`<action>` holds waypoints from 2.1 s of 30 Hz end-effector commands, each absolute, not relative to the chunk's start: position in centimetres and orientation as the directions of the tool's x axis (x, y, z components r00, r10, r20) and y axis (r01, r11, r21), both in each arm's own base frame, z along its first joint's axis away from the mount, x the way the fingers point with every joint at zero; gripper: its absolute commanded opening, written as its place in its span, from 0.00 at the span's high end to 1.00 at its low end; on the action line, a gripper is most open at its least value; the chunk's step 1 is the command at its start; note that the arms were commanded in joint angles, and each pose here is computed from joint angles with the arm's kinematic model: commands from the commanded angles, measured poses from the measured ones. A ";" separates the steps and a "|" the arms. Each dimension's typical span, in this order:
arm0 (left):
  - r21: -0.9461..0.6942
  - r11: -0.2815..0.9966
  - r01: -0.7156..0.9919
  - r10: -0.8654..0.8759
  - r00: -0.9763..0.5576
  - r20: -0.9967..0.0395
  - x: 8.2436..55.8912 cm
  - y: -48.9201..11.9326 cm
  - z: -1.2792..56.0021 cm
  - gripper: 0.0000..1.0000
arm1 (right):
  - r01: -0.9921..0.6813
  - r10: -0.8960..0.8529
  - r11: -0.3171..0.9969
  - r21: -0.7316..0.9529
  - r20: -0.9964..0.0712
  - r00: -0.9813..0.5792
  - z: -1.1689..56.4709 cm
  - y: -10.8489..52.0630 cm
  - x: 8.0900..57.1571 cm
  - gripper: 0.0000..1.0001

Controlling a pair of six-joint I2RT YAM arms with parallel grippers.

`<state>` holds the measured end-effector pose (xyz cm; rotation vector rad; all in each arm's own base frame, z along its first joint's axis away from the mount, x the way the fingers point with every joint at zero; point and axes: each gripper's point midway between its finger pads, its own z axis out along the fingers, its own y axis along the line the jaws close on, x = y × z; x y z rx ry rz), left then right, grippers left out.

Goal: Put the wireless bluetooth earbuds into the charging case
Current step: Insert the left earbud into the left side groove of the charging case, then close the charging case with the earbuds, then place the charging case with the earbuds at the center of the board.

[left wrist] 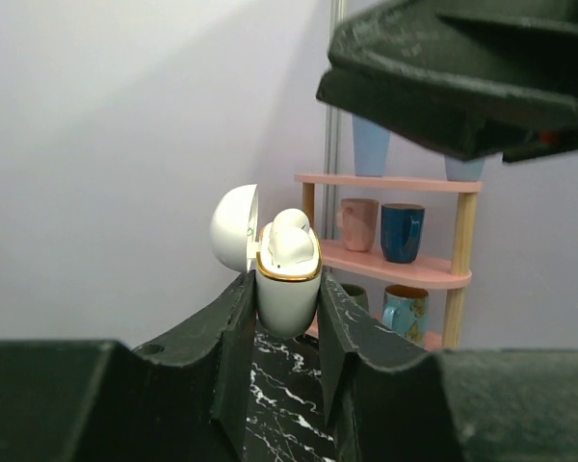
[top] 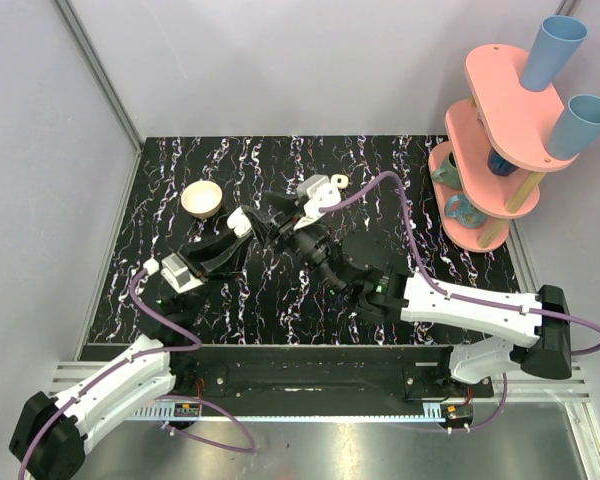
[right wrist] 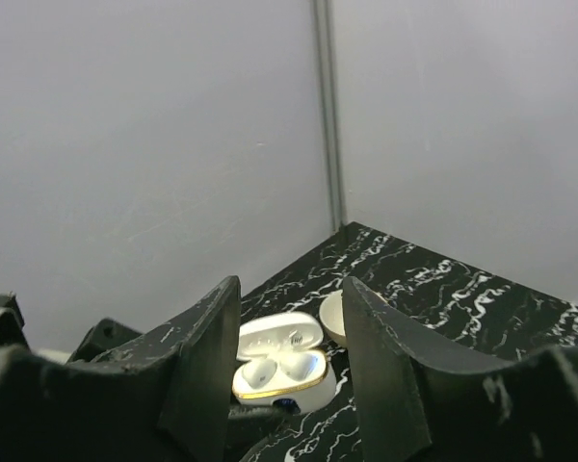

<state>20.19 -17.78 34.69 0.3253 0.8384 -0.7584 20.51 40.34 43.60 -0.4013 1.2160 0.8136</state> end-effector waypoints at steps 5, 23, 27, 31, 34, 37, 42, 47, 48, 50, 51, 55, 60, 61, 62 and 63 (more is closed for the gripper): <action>0.087 0.626 0.775 -0.456 0.455 -0.765 18.8 -19.8 35.6 1.00 | -0.574 0.291 0.784 0.236 -0.957 0.004 44.6 35.0 24.7 0.45; 0.341 0.437 0.833 -0.408 0.521 -0.750 14.8 -23.7 36.1 1.00 | -0.697 0.163 0.646 0.310 -0.949 -0.271 41.2 35.7 24.0 0.41; 0.367 0.423 0.828 -0.389 0.532 -0.752 14.6 -24.1 36.2 1.00 | -0.696 0.152 0.649 0.308 -0.949 -0.278 40.6 35.6 23.9 0.40; 0.384 0.407 0.829 -0.383 0.537 -0.752 14.3 -24.4 36.3 1.00 | -0.705 0.139 0.638 0.309 -0.947 -0.289 40.1 35.7 23.7 0.39; 0.403 0.402 0.822 -0.375 0.549 -0.747 14.2 -24.6 36.7 1.00 | -0.721 0.138 0.616 0.319 -0.944 -0.300 40.0 36.1 23.3 0.39; 0.415 0.401 0.817 -0.373 0.559 -0.740 14.0 -24.7 36.9 1.00 | -0.723 0.130 0.611 0.321 -0.942 -0.308 39.6 36.2 23.2 0.38; 0.422 0.399 0.814 -0.373 0.565 -0.736 14.0 -25.0 37.0 1.00 | -0.716 0.124 0.621 0.319 -0.942 -0.312 38.9 36.2 23.3 0.39; 0.437 0.413 0.799 -0.361 0.584 -0.727 14.4 -25.1 37.4 1.00 | -0.719 0.119 0.626 0.302 -0.948 -0.294 39.0 36.1 23.5 0.38; 0.429 0.417 0.801 -0.365 0.580 -0.728 14.4 -25.1 37.4 1.00 | -0.720 0.117 0.625 0.302 -0.948 -0.295 38.9 36.2 23.5 0.38; 0.420 0.444 0.791 -0.367 0.588 -0.721 14.7 -24.7 37.6 1.00 | -0.726 0.113 0.617 0.304 -0.947 -0.300 38.7 36.2 23.3 0.39; 0.417 0.450 0.789 -0.367 0.590 -0.719 14.7 -24.6 37.6 1.00 | -0.726 0.110 0.617 0.305 -0.946 -0.304 38.6 36.2 23.2 0.38; 0.403 0.471 0.785 -0.366 0.589 -0.720 15.0 -24.3 37.7 1.00 | -0.718 0.109 0.624 0.309 -0.944 -0.311 38.2 35.7 23.1 0.39; 0.282 0.510 0.812 -0.382 0.508 -0.772 16.5 -23.9 37.8 1.00 | -0.614 0.144 0.734 0.290 -0.950 -0.277 37.7 33.5 25.0 0.34; 0.236 0.532 0.813 -0.381 0.479 -0.791 17.2 -23.7 37.6 1.00 | -0.545 0.171 0.788 0.286 -0.952 -0.254 37.9 32.0 26.0 0.34; 0.200 0.539 0.818 -0.386 0.451 -0.805 17.6 -23.7 37.5 1.00 | -0.506 0.172 0.816 0.280 -0.953 -0.250 37.2 31.2 26.4 0.31; 0.159 0.547 0.822 -0.397 0.422 -0.815 17.9 -23.5 37.4 1.00 | -0.472 0.191 0.833 0.288 -0.951 -0.244 37.2 30.5 26.7 0.30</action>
